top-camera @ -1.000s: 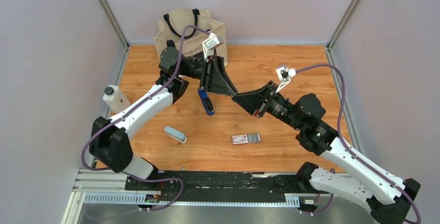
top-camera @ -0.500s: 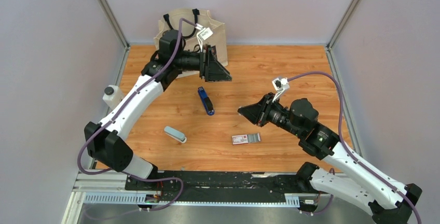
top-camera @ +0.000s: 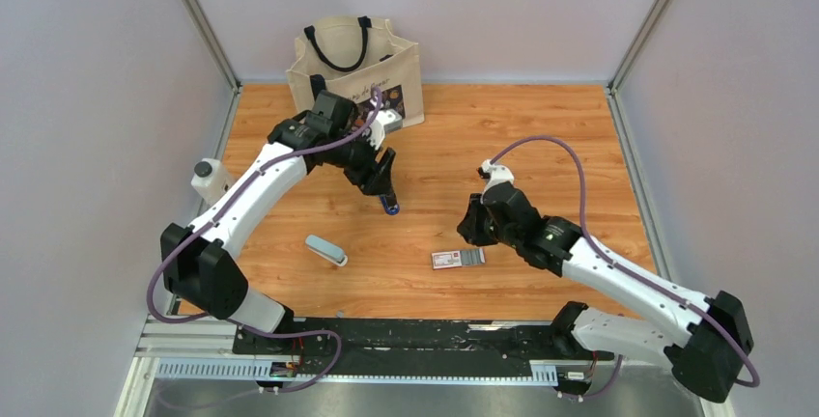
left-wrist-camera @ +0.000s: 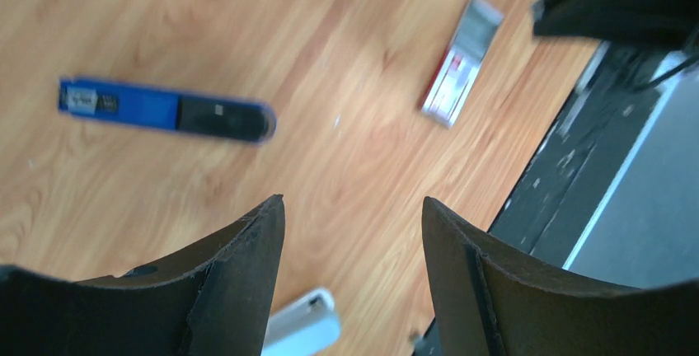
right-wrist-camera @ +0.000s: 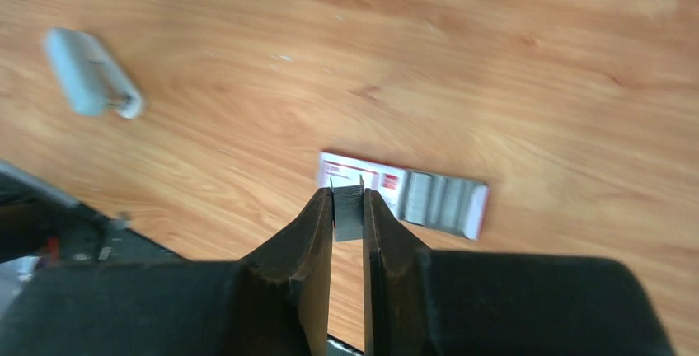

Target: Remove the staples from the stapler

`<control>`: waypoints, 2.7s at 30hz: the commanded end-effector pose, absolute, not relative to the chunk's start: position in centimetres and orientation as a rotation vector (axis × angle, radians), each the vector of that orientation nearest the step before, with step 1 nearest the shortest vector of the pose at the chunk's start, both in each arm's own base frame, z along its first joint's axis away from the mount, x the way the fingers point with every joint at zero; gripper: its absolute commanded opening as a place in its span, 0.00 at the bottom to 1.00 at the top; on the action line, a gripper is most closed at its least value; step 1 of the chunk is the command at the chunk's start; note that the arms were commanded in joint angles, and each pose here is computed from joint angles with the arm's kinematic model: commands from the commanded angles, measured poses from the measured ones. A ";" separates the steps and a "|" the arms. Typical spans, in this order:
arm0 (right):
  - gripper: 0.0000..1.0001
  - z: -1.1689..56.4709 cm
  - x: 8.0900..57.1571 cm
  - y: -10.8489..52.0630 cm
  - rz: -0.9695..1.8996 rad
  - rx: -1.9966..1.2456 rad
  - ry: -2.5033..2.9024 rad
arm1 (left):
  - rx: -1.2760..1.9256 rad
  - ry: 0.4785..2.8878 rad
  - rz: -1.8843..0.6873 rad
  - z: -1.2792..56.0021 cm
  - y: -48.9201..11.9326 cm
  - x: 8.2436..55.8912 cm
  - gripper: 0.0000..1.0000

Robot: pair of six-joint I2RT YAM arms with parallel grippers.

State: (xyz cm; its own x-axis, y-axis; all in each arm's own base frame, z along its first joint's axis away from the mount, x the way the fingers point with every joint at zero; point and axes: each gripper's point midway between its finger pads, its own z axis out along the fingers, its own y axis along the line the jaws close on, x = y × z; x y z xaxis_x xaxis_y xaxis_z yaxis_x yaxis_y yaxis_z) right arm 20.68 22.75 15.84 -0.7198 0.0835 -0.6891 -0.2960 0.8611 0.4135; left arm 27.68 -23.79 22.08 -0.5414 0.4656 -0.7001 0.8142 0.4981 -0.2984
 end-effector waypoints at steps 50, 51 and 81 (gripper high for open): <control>0.15 3.2 20.5 18.7 0.130 -0.187 2.543 | 1.232 2.283 -0.670 17.2 -19.9 23.7 0.65; 0.15 3.3 20.5 18.7 0.131 -0.185 2.540 | 1.230 2.284 -0.671 17.2 -19.9 23.7 0.65; 0.28 3.2 20.4 19.4 0.142 -0.218 2.543 | 1.244 2.280 -0.659 17.0 -19.8 23.6 0.65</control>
